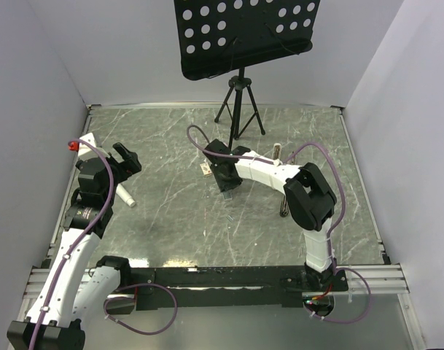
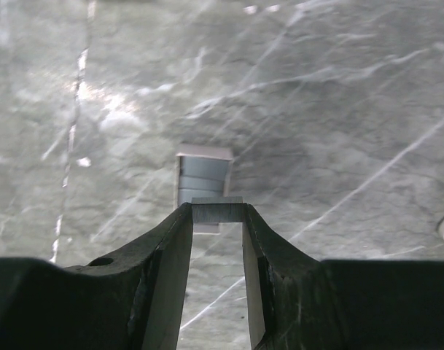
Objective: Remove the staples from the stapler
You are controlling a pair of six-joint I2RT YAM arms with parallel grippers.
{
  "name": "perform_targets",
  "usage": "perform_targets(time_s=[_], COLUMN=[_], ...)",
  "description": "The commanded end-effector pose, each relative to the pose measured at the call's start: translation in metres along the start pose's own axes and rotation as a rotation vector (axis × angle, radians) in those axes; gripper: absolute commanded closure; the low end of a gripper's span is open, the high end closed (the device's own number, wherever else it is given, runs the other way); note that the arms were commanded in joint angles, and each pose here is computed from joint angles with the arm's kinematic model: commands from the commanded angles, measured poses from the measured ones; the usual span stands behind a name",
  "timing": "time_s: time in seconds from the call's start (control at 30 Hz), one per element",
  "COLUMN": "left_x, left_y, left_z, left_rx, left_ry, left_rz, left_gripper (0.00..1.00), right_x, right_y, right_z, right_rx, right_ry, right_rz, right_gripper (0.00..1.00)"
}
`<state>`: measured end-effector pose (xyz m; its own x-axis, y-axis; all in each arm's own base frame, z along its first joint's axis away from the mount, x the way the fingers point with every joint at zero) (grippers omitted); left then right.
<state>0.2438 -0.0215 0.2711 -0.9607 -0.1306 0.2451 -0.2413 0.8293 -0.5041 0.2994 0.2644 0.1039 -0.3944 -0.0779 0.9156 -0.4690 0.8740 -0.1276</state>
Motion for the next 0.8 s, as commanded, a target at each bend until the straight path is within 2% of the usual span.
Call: perform_targets(time_s=[0.0, 0.77], left_x=[0.002, 0.001], left_y=[-0.003, -0.003], left_z=[-0.007, -0.007], left_rx=[0.002, 0.001], left_ry=[-0.04, -0.037], left_rz=[0.016, 0.018], left_gripper=[0.03, 0.03], right_x=[0.01, -0.003], right_y=[0.007, 0.011], right_z=[-0.014, -0.01], right_rx=[0.0, -0.012], right_ry=[-0.05, -0.012], right_rz=[-0.027, -0.03], right_gripper=[0.62, 0.6])
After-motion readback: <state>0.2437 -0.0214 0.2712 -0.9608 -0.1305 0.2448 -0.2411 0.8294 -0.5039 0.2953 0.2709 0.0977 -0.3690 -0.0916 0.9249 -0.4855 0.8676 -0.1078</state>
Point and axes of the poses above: each gripper's point midway between its finger pads, its own x axis back along the fingers, its own y axis along the line the jaws close on, z = x × y, the point moved 6 cm from there along x, back along the fingers, and after that the axes turned 8 degrees about x, right-handed, at the moved point
